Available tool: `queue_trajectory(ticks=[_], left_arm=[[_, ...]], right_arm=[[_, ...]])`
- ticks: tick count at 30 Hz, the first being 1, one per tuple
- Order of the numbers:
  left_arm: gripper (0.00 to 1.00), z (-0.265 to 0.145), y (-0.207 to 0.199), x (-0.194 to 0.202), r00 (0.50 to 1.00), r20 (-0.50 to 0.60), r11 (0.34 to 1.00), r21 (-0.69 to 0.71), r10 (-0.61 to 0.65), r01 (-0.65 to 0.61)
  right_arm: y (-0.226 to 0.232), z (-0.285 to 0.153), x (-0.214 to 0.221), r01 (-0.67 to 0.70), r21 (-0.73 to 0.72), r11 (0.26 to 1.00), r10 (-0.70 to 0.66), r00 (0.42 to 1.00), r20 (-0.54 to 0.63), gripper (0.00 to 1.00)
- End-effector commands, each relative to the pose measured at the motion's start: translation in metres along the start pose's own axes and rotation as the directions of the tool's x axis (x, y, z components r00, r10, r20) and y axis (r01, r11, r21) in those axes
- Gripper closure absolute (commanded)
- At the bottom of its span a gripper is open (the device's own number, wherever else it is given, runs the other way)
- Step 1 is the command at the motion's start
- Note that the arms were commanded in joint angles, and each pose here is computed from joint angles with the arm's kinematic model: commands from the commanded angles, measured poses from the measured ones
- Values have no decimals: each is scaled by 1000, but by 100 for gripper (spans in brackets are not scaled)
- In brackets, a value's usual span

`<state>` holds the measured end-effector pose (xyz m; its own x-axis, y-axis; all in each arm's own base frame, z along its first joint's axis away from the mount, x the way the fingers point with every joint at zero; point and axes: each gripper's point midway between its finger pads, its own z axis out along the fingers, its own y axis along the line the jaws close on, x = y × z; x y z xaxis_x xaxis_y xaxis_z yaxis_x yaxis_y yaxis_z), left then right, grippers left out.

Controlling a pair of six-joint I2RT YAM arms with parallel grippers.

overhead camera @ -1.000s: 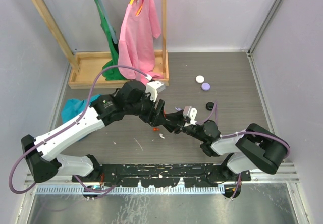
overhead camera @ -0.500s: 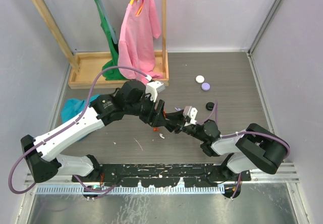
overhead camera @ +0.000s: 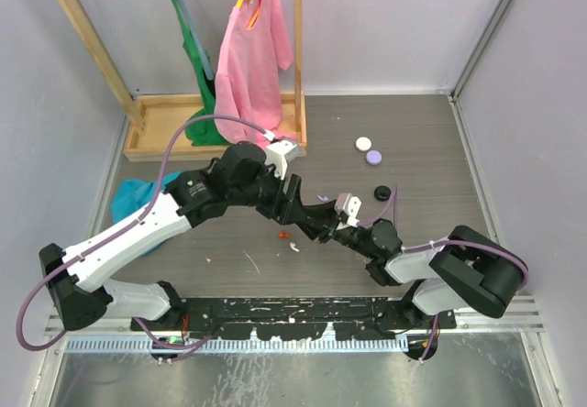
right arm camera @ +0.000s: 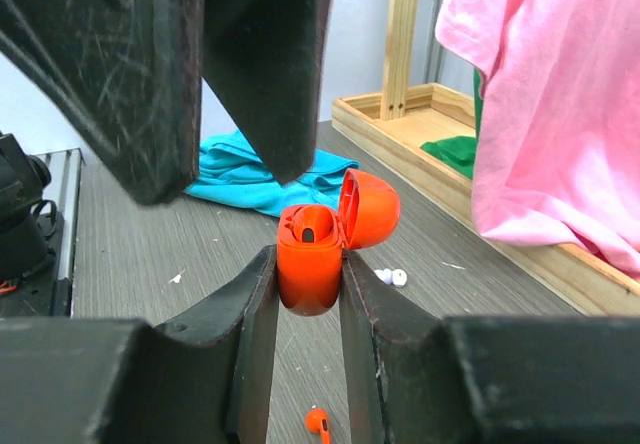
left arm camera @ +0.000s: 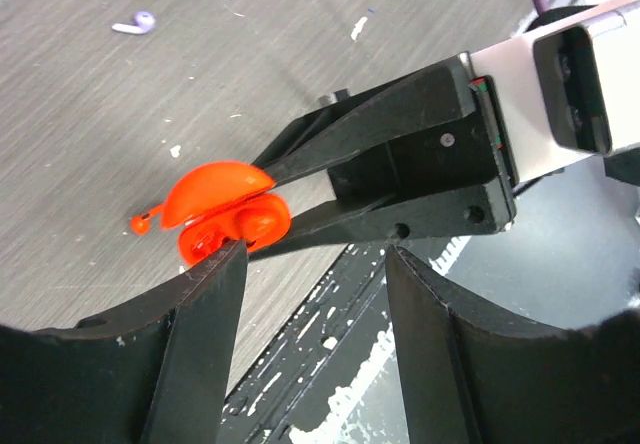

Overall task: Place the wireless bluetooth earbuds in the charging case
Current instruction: Pick up the earbud from the center of the board.

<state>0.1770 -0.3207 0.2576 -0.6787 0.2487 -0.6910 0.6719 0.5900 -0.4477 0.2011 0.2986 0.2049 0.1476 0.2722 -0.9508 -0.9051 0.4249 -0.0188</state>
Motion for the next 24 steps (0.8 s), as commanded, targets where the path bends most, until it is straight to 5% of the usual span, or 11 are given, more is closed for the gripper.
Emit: queue_trajectory(ticks=[1, 14, 24], left_arm=[[40, -25, 15, -18, 991, 131, 994, -105, 31, -17], [41, 22, 97, 43, 999, 3, 911, -409, -51, 48], [38, 78, 142, 70, 989, -43, 826, -555, -142, 95]], right_arm=[[-17, -4, -42, 74, 90, 993, -87, 985, 151, 96], [-60, -44, -11, 169, 339, 925, -163, 986, -45, 96], [-68, -52, -2, 198, 379, 904, -180, 980, -83, 96]])
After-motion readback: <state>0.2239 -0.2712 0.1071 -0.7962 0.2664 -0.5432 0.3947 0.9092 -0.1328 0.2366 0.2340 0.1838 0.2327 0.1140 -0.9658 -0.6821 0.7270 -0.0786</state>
